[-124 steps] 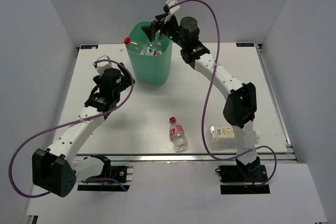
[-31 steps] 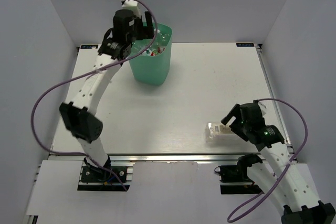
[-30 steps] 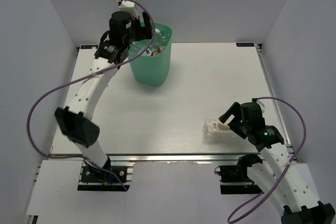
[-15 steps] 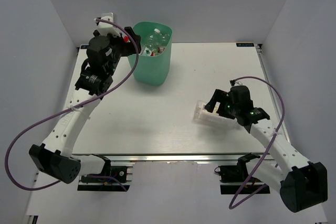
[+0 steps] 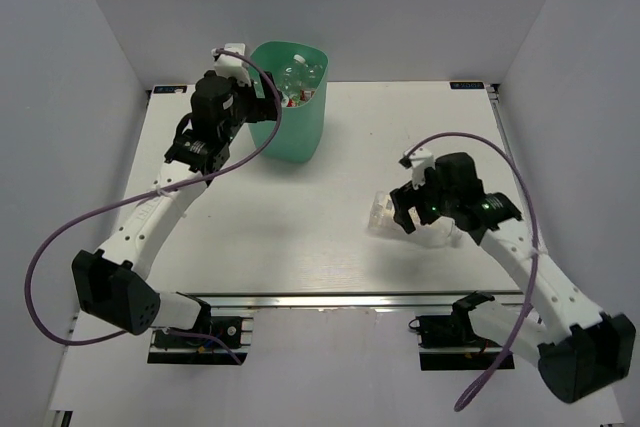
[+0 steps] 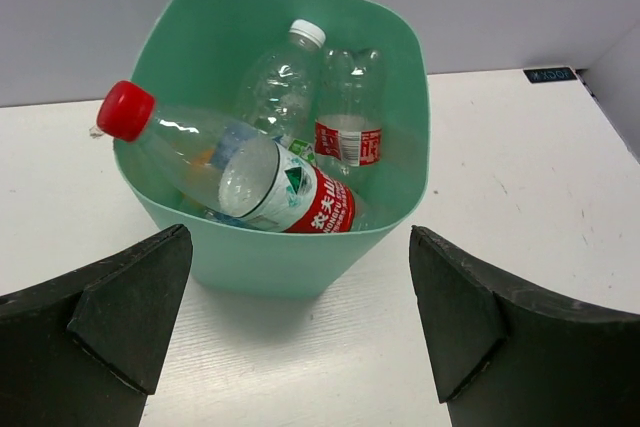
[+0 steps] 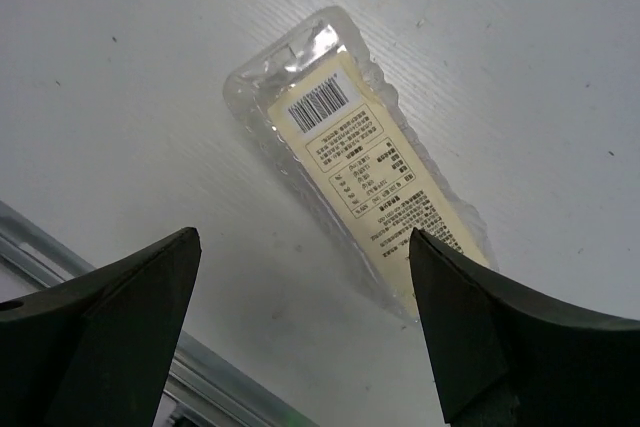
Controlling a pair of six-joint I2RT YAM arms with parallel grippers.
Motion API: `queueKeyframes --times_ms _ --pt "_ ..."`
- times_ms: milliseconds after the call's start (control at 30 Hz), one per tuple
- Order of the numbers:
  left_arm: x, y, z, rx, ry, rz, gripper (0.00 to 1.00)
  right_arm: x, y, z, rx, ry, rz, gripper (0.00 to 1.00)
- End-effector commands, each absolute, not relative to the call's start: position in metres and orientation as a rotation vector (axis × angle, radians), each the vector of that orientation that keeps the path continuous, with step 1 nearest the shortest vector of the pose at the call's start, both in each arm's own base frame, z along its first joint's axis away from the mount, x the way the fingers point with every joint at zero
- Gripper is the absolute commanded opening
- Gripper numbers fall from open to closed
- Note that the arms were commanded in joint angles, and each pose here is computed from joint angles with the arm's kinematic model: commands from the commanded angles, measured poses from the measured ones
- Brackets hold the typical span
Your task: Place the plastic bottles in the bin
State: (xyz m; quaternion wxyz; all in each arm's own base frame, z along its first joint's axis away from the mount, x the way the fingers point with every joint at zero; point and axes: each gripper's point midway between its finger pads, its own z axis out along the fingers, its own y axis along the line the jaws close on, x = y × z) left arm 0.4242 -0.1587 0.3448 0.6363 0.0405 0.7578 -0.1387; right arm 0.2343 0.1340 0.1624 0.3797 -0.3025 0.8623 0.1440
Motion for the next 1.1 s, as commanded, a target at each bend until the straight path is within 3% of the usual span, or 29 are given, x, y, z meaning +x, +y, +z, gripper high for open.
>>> queueKeyframes --times_ms 0,400,967,1067 --pt "0.418 -0.165 0.358 0.157 1.684 -0.349 0.98 0.240 0.128 0.141 -0.997 2.260 0.211 0.89" --pt "0.403 -0.144 0.366 0.106 1.654 -0.290 0.98 0.291 0.139 0.121 -1.382 2.019 -0.086 0.89" --pt "0.396 -0.124 0.369 0.001 1.659 -0.227 0.98 0.299 0.164 0.059 -1.568 2.054 0.078 0.89" --pt "0.390 -0.117 0.369 -0.037 1.658 -0.222 0.98 0.299 0.177 0.055 -1.559 2.045 0.173 0.80"
